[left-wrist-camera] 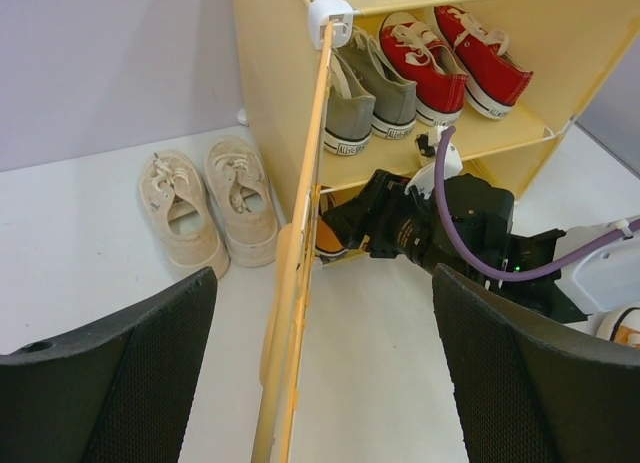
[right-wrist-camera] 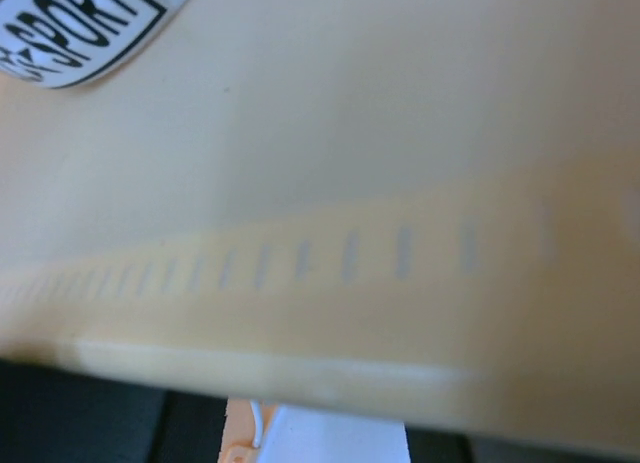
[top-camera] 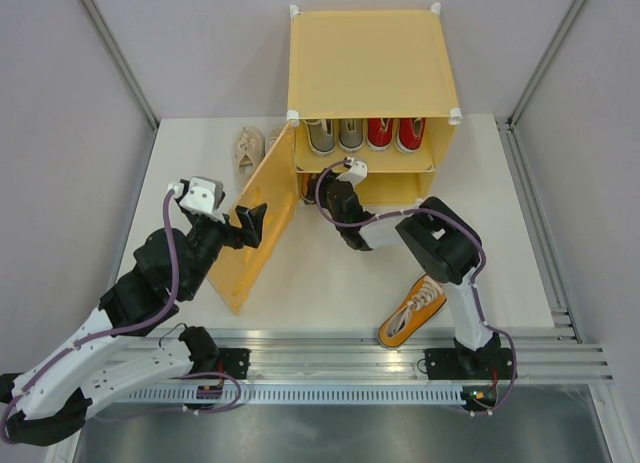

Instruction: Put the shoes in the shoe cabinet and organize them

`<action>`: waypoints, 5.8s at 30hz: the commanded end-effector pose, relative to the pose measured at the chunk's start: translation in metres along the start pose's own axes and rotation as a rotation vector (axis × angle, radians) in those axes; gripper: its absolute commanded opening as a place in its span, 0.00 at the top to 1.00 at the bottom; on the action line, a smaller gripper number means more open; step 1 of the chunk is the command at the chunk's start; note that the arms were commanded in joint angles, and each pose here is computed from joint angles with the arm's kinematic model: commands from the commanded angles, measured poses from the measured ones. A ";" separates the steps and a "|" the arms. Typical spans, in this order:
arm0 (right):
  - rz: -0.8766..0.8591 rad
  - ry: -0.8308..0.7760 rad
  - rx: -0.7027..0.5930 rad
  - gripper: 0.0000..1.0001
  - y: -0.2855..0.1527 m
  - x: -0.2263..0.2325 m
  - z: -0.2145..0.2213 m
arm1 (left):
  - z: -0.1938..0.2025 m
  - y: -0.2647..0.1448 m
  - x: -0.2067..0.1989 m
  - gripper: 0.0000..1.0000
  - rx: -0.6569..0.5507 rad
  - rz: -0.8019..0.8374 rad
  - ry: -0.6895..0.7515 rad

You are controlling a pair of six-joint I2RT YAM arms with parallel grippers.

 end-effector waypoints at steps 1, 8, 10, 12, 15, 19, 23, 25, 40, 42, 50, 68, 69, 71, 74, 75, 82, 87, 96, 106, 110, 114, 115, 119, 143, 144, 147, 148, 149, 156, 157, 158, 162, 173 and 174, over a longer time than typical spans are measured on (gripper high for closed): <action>0.001 0.052 -0.056 0.36 0.001 -0.004 -0.027 | -0.003 -0.001 0.000 0.09 0.009 -0.001 -0.025; -0.034 0.050 -0.059 0.29 -0.020 -0.001 -0.039 | -0.003 -0.001 0.002 0.09 0.008 -0.024 -0.019; -0.044 0.044 -0.053 0.28 -0.027 0.000 -0.040 | -0.003 -0.002 0.003 0.09 0.004 -0.030 -0.020; -0.051 0.050 -0.054 0.28 -0.034 0.002 -0.043 | -0.003 -0.002 0.004 0.09 0.003 -0.038 -0.019; -0.056 0.061 -0.038 0.28 -0.053 0.001 -0.046 | -0.003 -0.002 0.004 0.09 0.004 -0.038 -0.018; 0.034 0.039 0.056 0.30 -0.091 -0.017 -0.043 | -0.003 -0.003 0.005 0.09 0.001 -0.045 -0.019; 0.227 -0.044 0.091 0.29 -0.135 -0.020 -0.061 | -0.001 0.000 0.004 0.09 0.009 -0.056 -0.010; 0.355 -0.113 0.160 0.29 -0.160 -0.034 -0.058 | -0.001 0.000 0.004 0.09 0.011 -0.055 -0.009; 0.720 -0.035 0.250 0.28 -0.298 -0.085 -0.082 | 0.002 0.003 0.002 0.09 0.024 -0.061 0.001; 0.728 -0.042 0.258 0.28 -0.307 -0.092 -0.080 | 0.002 0.003 0.003 0.09 0.022 -0.064 0.001; 0.709 0.035 0.285 0.32 -0.332 -0.111 -0.080 | 0.003 0.005 0.002 0.09 0.029 -0.068 0.006; 0.497 0.007 0.431 0.99 -0.313 -0.090 -0.040 | 0.002 0.003 0.002 0.09 0.025 -0.061 0.002; 0.470 -0.001 0.426 0.99 -0.312 -0.086 -0.043 | 0.002 0.003 0.003 0.09 0.024 -0.063 0.001; 0.381 -0.042 0.401 0.99 -0.308 -0.075 -0.051 | 0.002 0.003 0.003 0.09 0.022 -0.061 0.001; 0.233 -0.138 0.386 0.99 -0.299 -0.054 -0.061 | 0.001 0.002 0.003 0.09 0.021 -0.063 0.000; 0.199 -0.176 0.386 0.99 -0.296 -0.049 -0.063 | 0.002 0.003 0.003 0.09 0.022 -0.064 0.001; -0.018 -0.542 0.471 0.99 -0.250 -0.009 -0.044 | 0.002 0.002 0.004 0.09 0.021 -0.074 0.003; -0.095 -0.779 0.542 0.96 -0.213 0.009 -0.021 | 0.002 0.003 0.005 0.09 0.020 -0.087 0.006; -0.076 -0.729 0.512 0.23 -0.208 0.016 -0.021 | 0.002 0.003 0.005 0.09 0.023 -0.081 0.012; 0.042 -0.548 0.577 0.12 -0.251 -0.018 -0.018 | 0.002 0.003 0.003 0.09 0.028 -0.063 0.010; 0.036 -0.505 0.618 0.11 -0.267 -0.023 -0.005 | 0.002 0.004 0.002 0.09 0.029 -0.061 0.011; 0.083 -0.504 0.635 0.08 -0.269 -0.034 0.010 | 0.003 0.004 0.002 0.09 0.030 -0.062 0.010; 0.100 -0.495 0.630 0.08 -0.268 -0.036 0.013 | 0.003 0.004 0.002 0.09 0.031 -0.063 0.013; 0.121 -0.479 0.641 0.08 -0.262 -0.039 0.027 | 0.004 0.005 0.002 0.09 0.036 -0.069 0.016; 0.255 -0.472 0.464 0.94 -0.216 -0.038 0.006 | 0.003 0.004 0.002 0.09 0.035 -0.062 0.014; 0.257 -0.462 0.449 0.94 -0.211 -0.034 0.001 | 0.002 0.004 0.002 0.09 0.032 -0.059 0.011; 0.271 -0.452 0.410 0.94 -0.196 -0.032 -0.016 | 0.002 0.004 0.002 0.09 0.030 -0.057 0.010; 0.287 -0.439 0.394 0.95 -0.188 -0.035 -0.022 | 0.002 0.004 0.002 0.09 0.032 -0.057 0.010; 0.289 -0.444 0.392 0.95 -0.183 -0.035 -0.025 | 0.002 0.003 0.002 0.09 0.030 -0.055 0.009; 0.348 -0.460 0.332 0.95 -0.132 -0.032 -0.043 | 0.002 0.003 0.002 0.09 0.031 -0.052 0.009; 0.360 -0.470 0.344 0.95 -0.124 -0.035 -0.038 | 0.002 0.003 0.002 0.09 0.031 -0.051 0.009; 0.356 -0.458 0.326 0.95 -0.116 -0.030 -0.041 | 0.003 0.004 0.001 0.09 0.033 -0.051 0.010; 0.353 -0.409 0.261 0.95 -0.081 -0.022 -0.053 | 0.003 0.004 0.001 0.08 0.032 -0.045 0.008; 0.400 -0.401 0.190 0.93 -0.022 -0.017 -0.070 | 0.002 0.004 0.001 0.08 0.034 -0.042 0.009; 0.413 -0.400 0.186 0.92 -0.019 -0.021 -0.071 | 0.002 0.004 0.001 0.08 0.034 -0.040 0.009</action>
Point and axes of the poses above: each gripper's point midway between its finger pads, its own y axis out along the fingers, its own x axis along the line the jaws close on, z = x × y, the point moved 10 cm from there along -y, back along the fingers, and after that the axes turned 2 degrees about y, right-handed, at the moved point
